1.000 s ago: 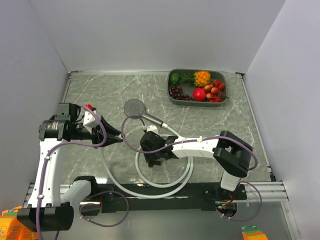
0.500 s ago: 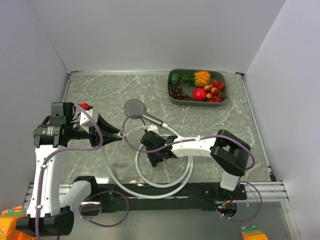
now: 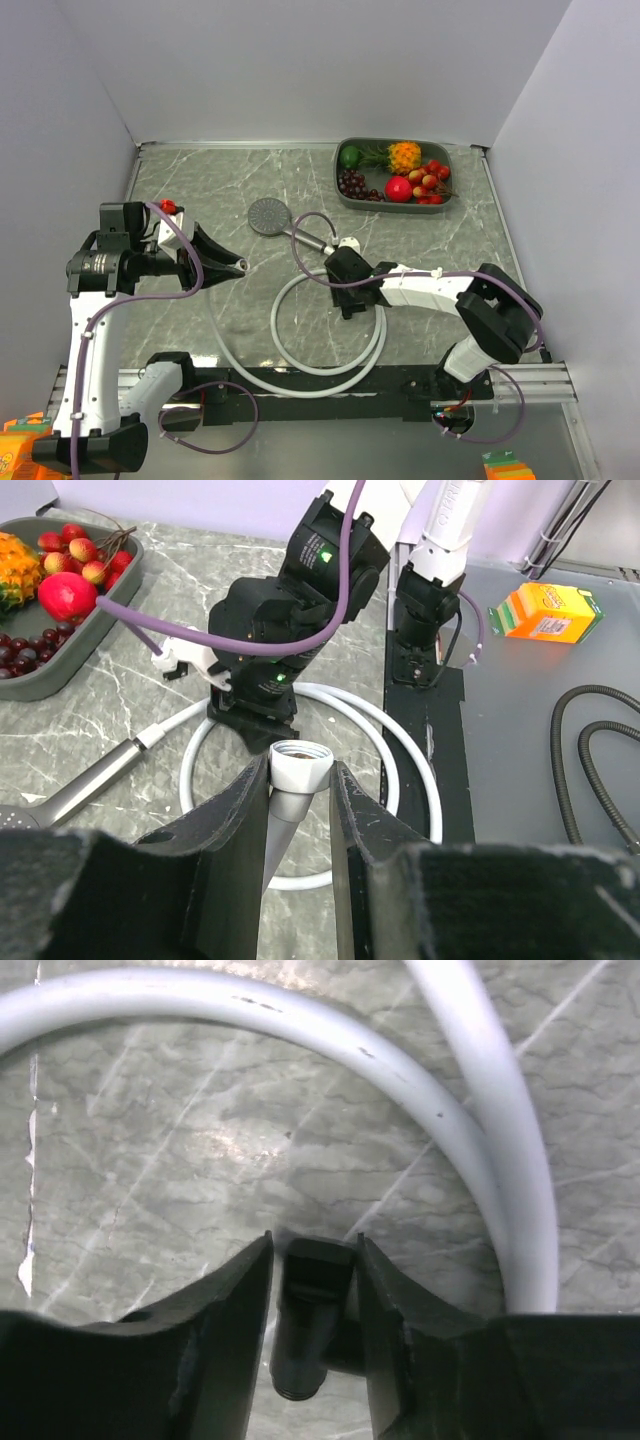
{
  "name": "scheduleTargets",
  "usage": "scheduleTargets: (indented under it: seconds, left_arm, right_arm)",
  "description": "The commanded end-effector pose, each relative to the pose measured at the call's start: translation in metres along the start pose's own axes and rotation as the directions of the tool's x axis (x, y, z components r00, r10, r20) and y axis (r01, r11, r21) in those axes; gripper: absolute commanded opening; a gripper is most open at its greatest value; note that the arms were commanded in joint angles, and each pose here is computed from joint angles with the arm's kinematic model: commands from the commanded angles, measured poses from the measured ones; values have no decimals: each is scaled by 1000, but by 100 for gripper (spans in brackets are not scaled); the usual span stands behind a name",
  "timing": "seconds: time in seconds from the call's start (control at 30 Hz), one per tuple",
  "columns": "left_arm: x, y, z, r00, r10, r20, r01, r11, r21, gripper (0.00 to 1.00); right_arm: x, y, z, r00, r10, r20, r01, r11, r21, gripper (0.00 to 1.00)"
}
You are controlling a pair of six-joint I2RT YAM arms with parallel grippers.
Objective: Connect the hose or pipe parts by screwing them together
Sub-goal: Pick up the adaptor from the center of the board.
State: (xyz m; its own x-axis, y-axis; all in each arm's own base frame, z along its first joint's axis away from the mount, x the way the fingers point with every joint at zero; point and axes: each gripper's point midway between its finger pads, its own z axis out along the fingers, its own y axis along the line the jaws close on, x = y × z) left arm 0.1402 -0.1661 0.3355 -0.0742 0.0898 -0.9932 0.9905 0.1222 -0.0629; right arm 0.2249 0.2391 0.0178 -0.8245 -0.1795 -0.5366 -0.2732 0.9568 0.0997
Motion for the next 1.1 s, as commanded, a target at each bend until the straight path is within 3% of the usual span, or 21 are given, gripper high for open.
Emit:
scheduleTargets:
  seconds: [0.0, 0.1, 0.23, 0.37, 0.5, 0.53, 0.6, 0.63, 0.7, 0.8, 0.93, 1.03, 1.07]
  left_arm:
    - [-14, -10, 0, 999, 13, 39, -14, 999, 34, 1]
    - [-19, -10, 0, 999, 24, 44, -26, 999, 36, 1]
    - [-23, -8, 1, 998, 16, 58, -19, 999, 50, 1]
    - [-24, -7, 1, 998, 19, 55, -22, 999, 44, 1]
    - [-23, -7, 0, 999, 21, 43, -23, 999, 30, 1]
    - [-23, -7, 0, 999, 26, 40, -27, 999, 27, 1]
    - [-22, -7, 0, 999, 22, 35, -22, 999, 23, 1]
    - [-22, -8, -1, 999, 23, 35, -24, 999, 21, 1]
    - [-22, -9, -1, 999, 15, 37, -16, 1000, 24, 1]
    - [-29, -12, -1, 998, 27, 51, -29, 999, 38, 1]
    - [-36, -19, 0, 995, 57, 84, -63, 995, 72, 1]
    - [-27, -25, 1, 992, 47, 115, -60, 992, 112, 1]
    - [-20, -26, 2, 993, 15, 121, -31, 992, 125, 1]
  right_arm:
    - [9, 4, 3, 999, -26, -27, 26, 1000, -11, 61]
    - [8, 2, -2, 999, -34, -25, 35, 999, 3, 66]
    - [11, -3, -8, 999, -39, -33, 40, 999, 22, 63]
    - [18, -6, -8, 997, -33, -62, 36, 999, 41, 46]
    - [26, -3, -1, 993, -51, -104, 57, 997, 48, 36]
    - [22, 0, 0, 993, -58, -100, 62, 997, 43, 25]
    - [14, 6, -3, 994, -74, -81, 77, 996, 33, 12]
    - [-2, 12, -10, 996, -85, -34, 86, 996, 21, 0]
    - [-26, 20, -24, 995, -96, 39, 96, 995, -8, 0]
    - [-100, 40, -95, 945, -76, 319, 123, 984, -127, 0]
    - [-173, 53, -201, 785, -28, 618, 215, 949, -229, 0]
    - [-185, 59, -256, 677, 11, 736, 311, 902, -299, 0]
    - [-191, 72, -280, 610, 51, 791, 382, 855, -350, 0]
